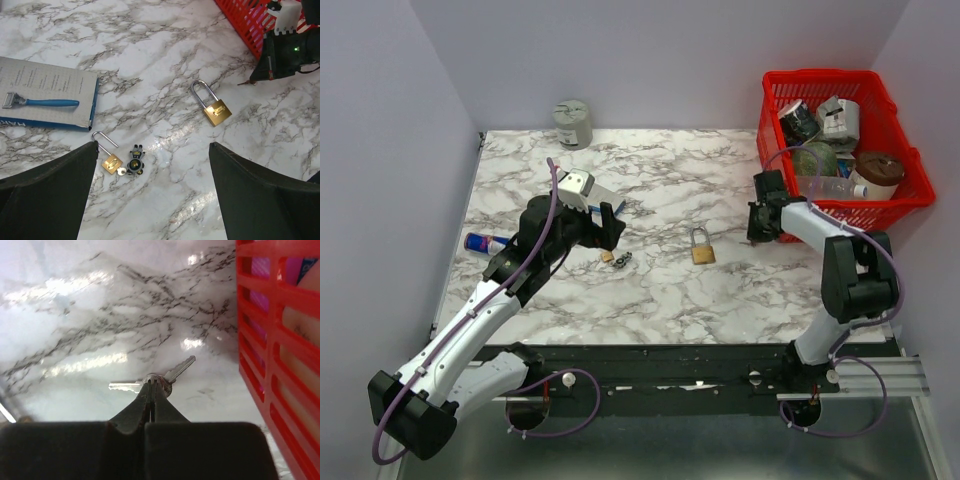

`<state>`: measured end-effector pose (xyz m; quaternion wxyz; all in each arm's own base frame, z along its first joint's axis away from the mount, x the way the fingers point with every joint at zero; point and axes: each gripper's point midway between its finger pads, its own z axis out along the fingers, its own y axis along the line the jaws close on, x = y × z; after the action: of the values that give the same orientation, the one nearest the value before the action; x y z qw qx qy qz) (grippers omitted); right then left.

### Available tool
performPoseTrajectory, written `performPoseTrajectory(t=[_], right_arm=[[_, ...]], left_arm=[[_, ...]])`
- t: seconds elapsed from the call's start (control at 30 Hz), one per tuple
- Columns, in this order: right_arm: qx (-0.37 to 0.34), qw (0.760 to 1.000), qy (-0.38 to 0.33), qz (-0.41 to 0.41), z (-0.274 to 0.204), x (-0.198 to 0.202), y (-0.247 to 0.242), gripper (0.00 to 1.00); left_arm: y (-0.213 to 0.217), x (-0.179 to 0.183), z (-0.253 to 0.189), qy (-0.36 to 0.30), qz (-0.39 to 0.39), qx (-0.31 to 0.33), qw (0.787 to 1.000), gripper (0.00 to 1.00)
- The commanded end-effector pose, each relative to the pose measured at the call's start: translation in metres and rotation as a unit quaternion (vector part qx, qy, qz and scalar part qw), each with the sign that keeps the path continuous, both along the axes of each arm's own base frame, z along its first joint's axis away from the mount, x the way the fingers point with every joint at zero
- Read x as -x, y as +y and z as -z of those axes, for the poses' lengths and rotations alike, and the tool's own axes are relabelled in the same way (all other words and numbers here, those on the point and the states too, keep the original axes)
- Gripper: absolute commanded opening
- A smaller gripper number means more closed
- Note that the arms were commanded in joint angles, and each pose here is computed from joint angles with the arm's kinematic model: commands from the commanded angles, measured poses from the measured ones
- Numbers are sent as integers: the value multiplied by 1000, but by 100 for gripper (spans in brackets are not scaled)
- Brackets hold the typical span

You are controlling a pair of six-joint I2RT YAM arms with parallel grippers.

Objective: Unlock with the key

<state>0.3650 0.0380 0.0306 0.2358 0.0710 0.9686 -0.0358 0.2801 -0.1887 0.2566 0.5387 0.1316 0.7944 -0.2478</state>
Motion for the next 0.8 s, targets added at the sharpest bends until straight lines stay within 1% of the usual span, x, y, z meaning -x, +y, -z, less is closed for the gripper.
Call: performPoseTrajectory(t=[0.0,0.03,0.07,0.1,0.13,0.17,0.23,0.27,0.3,0.33,0.4,0.5,0.57,0.6,0.77], right_arm=[[-92,993,-49,-59,-41,16,31,1],[-115,989,-60,-69,-49,20,39,1],[-160,980,-65,-95,-58,27,56,1],[-181,975,-67,-110,-61,35,66,1],[-204,967,-89,-128,-80,40,77,1],[-239,954,-90,-155,-90,48,92,1],[-282,934,-108,-189,-115,66,116,1],[-314,919,-107,-215,-126,78,130,1],[-331,907,-112,-236,-137,86,143,1],[-351,898,-112,-242,-145,94,152,1],[-386,868,-133,-282,-174,113,173,1],[-429,836,-150,-306,-204,134,190,1],[-453,823,-150,-307,-212,143,195,1],[-459,815,-163,-315,-221,148,196,1],[-474,801,-167,-326,-231,164,195,1]], left_arm=[[-8,3,-4,-14,32,1,999,99],[-13,5,-3,-14,48,4,999,99],[-23,12,-5,-19,87,13,996,99],[-31,18,-6,-21,115,20,993,99],[-38,24,-7,-25,139,27,990,99],[-51,37,-12,-33,195,46,979,99],[-65,51,-15,-38,247,62,966,98],[-73,56,-15,-36,272,71,959,98],[-81,65,-21,-37,303,87,948,98],[-88,70,-21,-34,322,94,941,99],[-101,73,-25,-24,349,111,930,98],[-121,76,-27,-17,373,122,920,98],[-137,80,-25,-14,386,117,915,98],[-140,80,-23,-14,388,113,914,98],[-154,82,-13,-2,404,108,908,96]])
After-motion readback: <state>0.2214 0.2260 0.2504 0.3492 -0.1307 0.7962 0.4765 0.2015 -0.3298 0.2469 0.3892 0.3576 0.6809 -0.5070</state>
